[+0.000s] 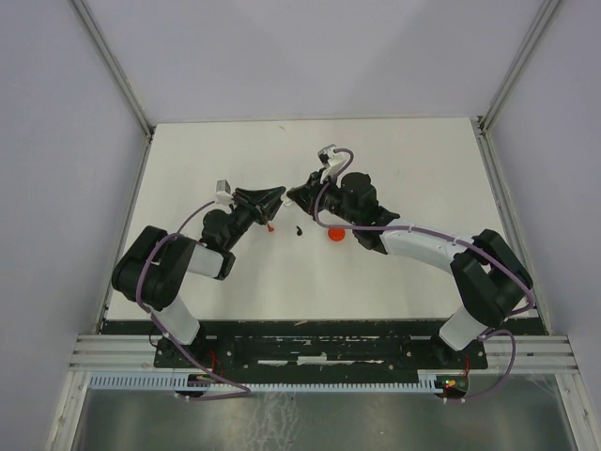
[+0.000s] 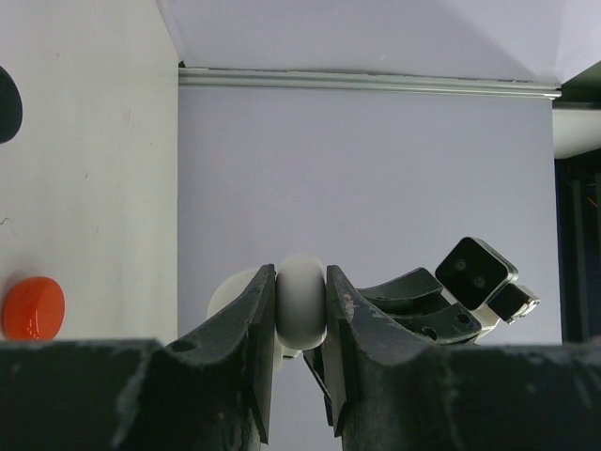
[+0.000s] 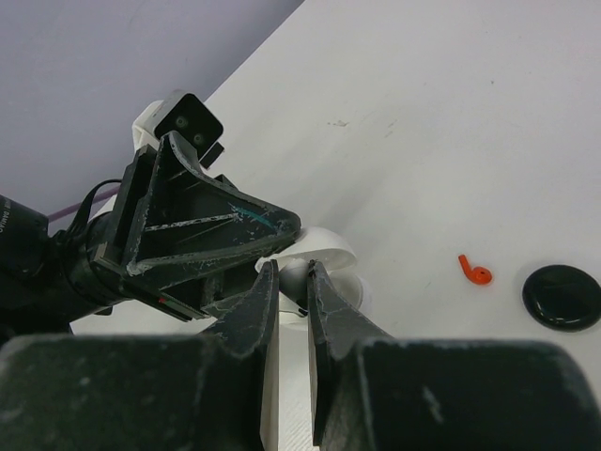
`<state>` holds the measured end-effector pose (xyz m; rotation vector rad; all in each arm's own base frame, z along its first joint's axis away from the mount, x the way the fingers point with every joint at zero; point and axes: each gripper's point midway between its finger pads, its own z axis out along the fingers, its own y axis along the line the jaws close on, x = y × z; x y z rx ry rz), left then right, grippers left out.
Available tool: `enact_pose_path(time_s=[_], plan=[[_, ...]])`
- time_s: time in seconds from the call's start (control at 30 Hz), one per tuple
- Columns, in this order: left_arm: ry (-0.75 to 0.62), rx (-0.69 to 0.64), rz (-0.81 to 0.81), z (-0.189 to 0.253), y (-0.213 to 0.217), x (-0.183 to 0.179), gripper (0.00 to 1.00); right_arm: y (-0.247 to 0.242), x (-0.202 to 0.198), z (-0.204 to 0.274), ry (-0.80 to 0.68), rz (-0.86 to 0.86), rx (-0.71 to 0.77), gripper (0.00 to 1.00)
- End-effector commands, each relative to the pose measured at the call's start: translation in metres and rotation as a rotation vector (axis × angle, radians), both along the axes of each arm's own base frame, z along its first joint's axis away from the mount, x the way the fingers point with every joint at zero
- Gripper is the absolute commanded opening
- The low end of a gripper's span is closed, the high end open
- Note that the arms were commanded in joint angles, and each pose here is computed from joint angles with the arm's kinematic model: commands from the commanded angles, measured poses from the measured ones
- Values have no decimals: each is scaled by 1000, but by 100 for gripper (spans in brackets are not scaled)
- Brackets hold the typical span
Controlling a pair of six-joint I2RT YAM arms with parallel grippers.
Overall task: Insert the wireless bluetooth earbuds into the charging case
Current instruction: Place the earbud in the charging case.
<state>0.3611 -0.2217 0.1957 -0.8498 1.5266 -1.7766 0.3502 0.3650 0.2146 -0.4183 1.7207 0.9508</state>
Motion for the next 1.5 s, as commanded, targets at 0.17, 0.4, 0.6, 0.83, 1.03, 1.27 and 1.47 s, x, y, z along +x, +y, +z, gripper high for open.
enact_pose_path(time_s=[0.17,0.4,0.6,0.83,1.03,1.27,1.47], plan=[[-70,-79,9,35,1,2,3,-2,0,7,-28,-5,21,4],[-70,-77,11,35,2,3,3,-6,2,9,-31,-21,14,24],[-65,-73,11,32,2,1,3,-7,2,18,-52,-26,11,31],[-51,-63,16,24,2,2,3,-14,3,38,-97,-48,13,36],[-45,-65,23,20,4,1,3,-26,2,54,-133,-93,7,40],[-24,-62,51,21,7,6,3,-70,8,20,-69,-270,-183,88],[1,-26,113,24,14,13,3,-87,5,-33,-30,-305,-308,99]])
